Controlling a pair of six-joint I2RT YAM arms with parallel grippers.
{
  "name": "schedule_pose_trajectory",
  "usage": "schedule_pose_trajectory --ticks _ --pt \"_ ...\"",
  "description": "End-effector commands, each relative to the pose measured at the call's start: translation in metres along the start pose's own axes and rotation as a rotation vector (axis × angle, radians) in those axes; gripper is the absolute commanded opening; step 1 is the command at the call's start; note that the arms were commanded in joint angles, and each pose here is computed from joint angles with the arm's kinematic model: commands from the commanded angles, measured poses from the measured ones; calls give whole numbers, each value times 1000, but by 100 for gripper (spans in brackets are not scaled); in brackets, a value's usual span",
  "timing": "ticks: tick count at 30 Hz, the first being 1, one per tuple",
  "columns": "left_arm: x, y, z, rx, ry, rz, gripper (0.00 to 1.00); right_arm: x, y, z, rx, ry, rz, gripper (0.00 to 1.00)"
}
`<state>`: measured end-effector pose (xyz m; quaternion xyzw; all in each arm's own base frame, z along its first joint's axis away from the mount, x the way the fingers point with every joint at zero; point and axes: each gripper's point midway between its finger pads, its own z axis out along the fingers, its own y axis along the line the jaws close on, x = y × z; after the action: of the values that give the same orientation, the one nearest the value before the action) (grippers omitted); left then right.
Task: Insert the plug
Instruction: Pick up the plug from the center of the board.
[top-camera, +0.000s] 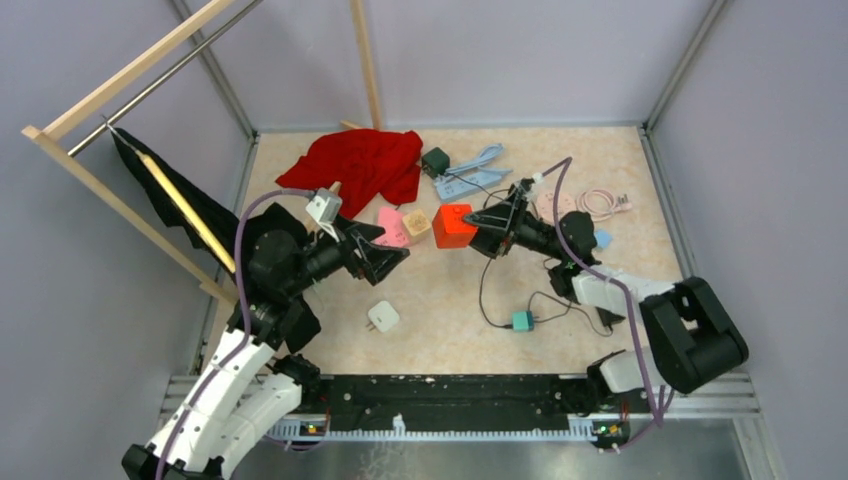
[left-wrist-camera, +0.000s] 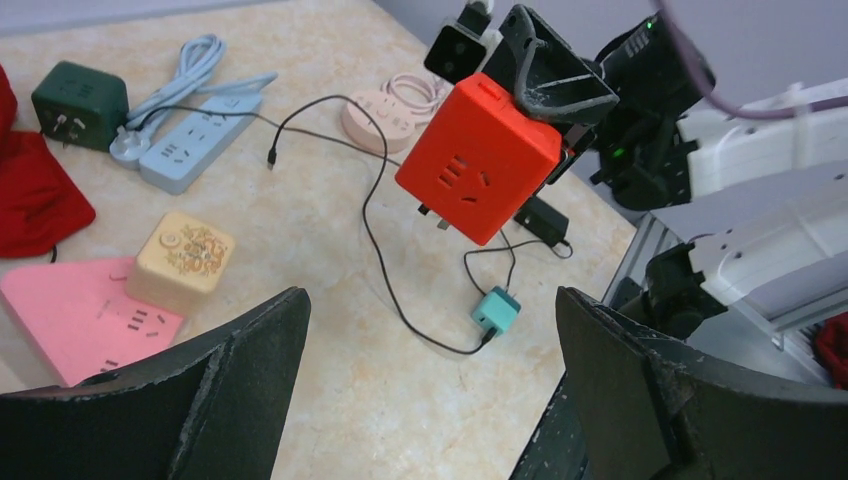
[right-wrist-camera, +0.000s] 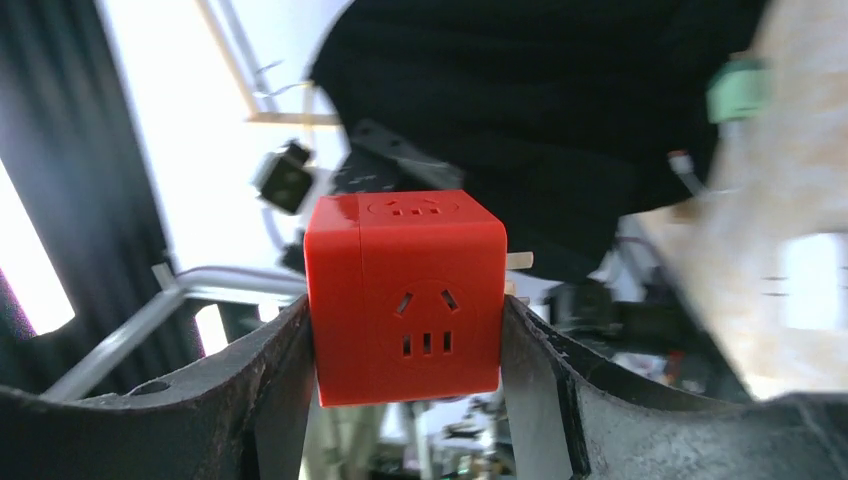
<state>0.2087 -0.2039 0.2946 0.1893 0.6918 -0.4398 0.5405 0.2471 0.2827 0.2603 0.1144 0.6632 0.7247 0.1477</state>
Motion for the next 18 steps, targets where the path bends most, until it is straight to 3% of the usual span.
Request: schedule_pose_trajectory --ticks 1,18 --pt "-45 -24 -1 71 -127 31 98 29 87 -25 -371 164 59 41" --pt "-47 -48 17 293 -75 123 99 46 75 -16 -374 210 83 39"
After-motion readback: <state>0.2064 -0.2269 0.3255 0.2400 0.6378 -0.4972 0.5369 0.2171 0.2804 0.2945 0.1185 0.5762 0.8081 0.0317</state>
